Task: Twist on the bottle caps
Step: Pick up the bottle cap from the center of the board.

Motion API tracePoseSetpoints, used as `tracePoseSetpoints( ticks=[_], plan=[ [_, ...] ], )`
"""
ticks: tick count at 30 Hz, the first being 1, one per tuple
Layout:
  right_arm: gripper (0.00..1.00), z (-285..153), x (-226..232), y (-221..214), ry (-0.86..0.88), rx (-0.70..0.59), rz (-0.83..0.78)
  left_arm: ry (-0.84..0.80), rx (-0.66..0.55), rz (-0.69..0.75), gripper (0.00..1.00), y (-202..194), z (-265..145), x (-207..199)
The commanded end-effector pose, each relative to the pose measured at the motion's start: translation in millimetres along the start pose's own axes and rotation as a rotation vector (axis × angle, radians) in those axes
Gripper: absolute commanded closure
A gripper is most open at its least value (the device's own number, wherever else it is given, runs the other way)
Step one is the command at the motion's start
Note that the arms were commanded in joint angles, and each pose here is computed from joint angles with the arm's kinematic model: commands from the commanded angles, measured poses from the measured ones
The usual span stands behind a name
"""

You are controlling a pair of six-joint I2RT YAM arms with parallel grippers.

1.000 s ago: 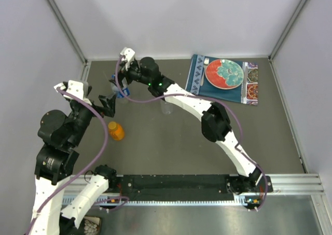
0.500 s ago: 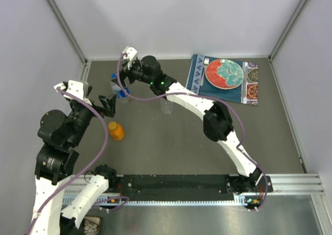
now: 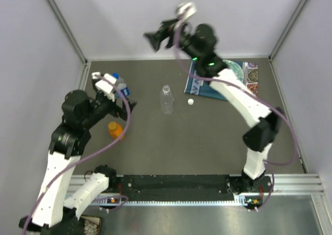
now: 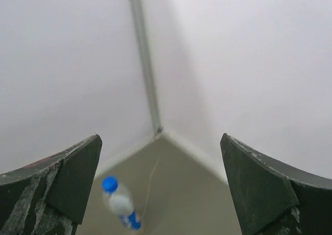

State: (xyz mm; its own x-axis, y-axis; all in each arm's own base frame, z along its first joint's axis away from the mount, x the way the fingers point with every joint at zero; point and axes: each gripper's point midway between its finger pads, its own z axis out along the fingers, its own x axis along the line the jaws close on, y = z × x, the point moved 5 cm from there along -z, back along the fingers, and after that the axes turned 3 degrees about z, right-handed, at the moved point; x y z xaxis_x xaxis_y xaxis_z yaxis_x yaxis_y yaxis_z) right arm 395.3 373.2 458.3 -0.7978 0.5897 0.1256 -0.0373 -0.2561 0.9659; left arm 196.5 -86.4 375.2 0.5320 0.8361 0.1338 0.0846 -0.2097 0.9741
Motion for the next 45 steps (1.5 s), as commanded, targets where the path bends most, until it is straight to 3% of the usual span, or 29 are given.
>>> tracePoseSetpoints(
  ticks=[1, 5, 10, 11, 12, 14, 15, 20, 23, 26, 30, 34, 35, 45],
  plan=[
    [0.01, -68.6, -27.0, 91.3, -0.128, -0.177, 0.015, -0.297, 0.03, 0.04, 0.02, -0.6, 28.3, -27.8],
    [0.04, -139.7, -42.2, 95.9, -0.234, -0.169, 0.036, -0.441, 0.062, 0.139, 0.02, -4.2, 73.8, -63.1],
    [0.04, -197.9, -48.8, 93.5, -0.359, -0.155, 0.004, -0.499, 0.142, 0.299, 0.02, 9.3, 113.1, -98.8],
    [0.04, -207.2, -52.9, 87.0, -0.387, -0.143, 0.005, -0.524, 0.233, 0.323, 0.02, -5.7, 129.7, -107.8],
    [0.04, -220.7, -51.3, 93.4, -0.416, -0.156, 0.004, -0.533, 0.211, 0.351, 0.02, 11.2, 135.8, -112.1],
    [0.05, -235.8, -53.7, 89.0, -0.471, -0.151, 0.012, -0.597, 0.288, 0.419, 0.02, -3.0, 162.1, -132.0],
    [0.05, -243.6, -55.6, 90.7, -0.505, -0.16, 0.007, -0.594, 0.26, 0.444, 0.02, 9.5, 170.9, -136.4],
    [0.11, -304.0, -63.6, 97.6, -0.758, -0.209, -0.022, -0.666, 0.338, 0.486, 0.09, -25.7, 237.9, -176.8],
    [0.11, -338.9, -69.7, 101.3, -0.919, -0.22, -0.048, -0.638, 0.353, 0.501, 0.09, -45.6, 272.0, -190.4],
    [0.15, -368.8, -76.8, 108.5, -1.046, -0.254, -0.053, -0.583, 0.409, 0.523, 0.17, -71.8, 303.7, -194.7],
    [0.16, -385.9, -81.9, 108.1, -1.093, -0.304, -0.008, -0.497, 0.437, 0.534, 0.28, -86.8, 338.1, -192.8],
    [0.16, -386.5, -92.9, 96.3, -1.105, -0.302, 0.041, -0.455, 0.473, 0.502, 0.64, -107.2, 359.8, -191.8],
    [0.17, -388.2, -98.2, 89.4, -1.118, -0.291, 0.052, -0.446, 0.469, 0.493, 0.67, -108.1, 362.9, -189.4],
    [0.17, -368.7, -111.7, 55.8, -1.029, -0.235, 0.143, -0.256, 0.61, 0.394, 0.63, -151.8, 379.1, -146.8]
  ],
)
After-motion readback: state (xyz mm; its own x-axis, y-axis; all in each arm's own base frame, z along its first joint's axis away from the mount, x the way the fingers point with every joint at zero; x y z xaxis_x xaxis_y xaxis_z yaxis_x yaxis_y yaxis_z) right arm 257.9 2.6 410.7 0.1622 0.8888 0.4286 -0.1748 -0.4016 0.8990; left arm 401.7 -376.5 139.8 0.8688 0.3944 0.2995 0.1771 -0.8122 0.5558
